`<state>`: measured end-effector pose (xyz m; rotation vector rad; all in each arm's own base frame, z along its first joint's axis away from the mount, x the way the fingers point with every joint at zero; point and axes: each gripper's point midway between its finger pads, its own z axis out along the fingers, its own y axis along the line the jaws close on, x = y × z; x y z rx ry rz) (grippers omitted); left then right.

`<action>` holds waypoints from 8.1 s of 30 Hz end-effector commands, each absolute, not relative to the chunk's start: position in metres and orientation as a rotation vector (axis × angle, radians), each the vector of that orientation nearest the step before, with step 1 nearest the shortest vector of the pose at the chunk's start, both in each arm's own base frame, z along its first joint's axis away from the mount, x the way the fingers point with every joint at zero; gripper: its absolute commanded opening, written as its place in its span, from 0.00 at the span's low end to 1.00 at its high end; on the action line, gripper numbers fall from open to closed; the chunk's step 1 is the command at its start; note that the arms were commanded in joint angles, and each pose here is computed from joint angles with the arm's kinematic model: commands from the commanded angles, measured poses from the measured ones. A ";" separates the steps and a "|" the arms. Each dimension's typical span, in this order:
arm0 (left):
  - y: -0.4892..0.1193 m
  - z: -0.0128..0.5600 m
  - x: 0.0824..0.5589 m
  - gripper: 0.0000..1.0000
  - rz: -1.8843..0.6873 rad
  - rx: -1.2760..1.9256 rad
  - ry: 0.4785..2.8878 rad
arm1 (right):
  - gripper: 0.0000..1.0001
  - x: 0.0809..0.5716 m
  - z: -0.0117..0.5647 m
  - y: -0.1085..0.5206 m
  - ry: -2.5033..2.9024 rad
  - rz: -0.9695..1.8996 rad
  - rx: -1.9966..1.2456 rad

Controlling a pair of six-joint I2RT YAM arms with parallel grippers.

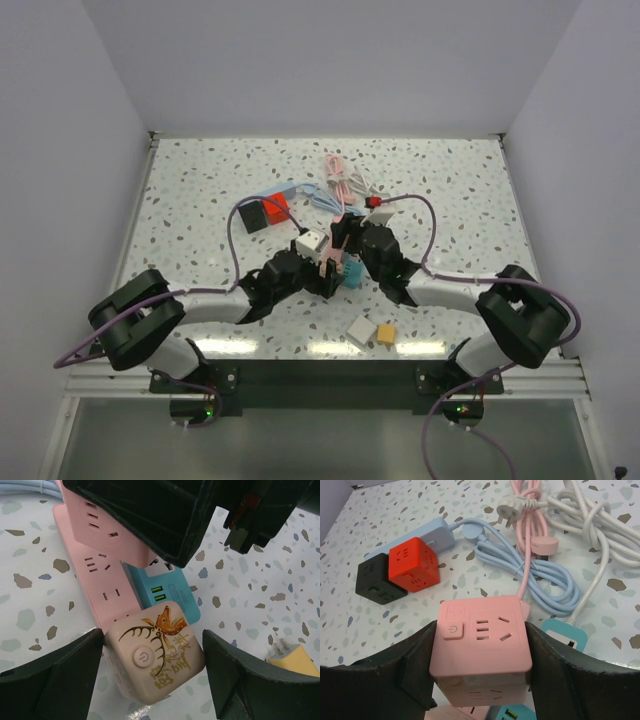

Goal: Insert the plug

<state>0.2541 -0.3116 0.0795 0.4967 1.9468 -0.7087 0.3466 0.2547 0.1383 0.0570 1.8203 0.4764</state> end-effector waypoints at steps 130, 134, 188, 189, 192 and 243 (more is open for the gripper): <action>-0.270 0.038 0.210 0.00 -0.668 0.538 2.122 | 0.00 0.340 0.102 0.289 1.630 0.157 0.206; -0.269 0.040 0.211 0.00 -0.660 0.533 2.121 | 0.00 0.340 0.092 0.288 1.643 0.145 0.203; -0.272 0.043 0.205 0.00 -0.646 0.565 2.118 | 0.00 0.341 0.088 0.278 1.646 0.057 0.202; -0.272 0.043 0.205 0.00 -0.643 0.565 2.119 | 0.00 0.342 0.089 0.279 1.644 0.061 0.205; -0.271 0.043 0.205 0.00 -0.640 0.563 2.118 | 0.00 0.342 0.089 0.278 1.646 0.053 0.203; -0.279 0.044 0.199 0.00 -0.661 0.587 2.105 | 0.00 0.330 0.082 0.278 1.679 -0.002 0.195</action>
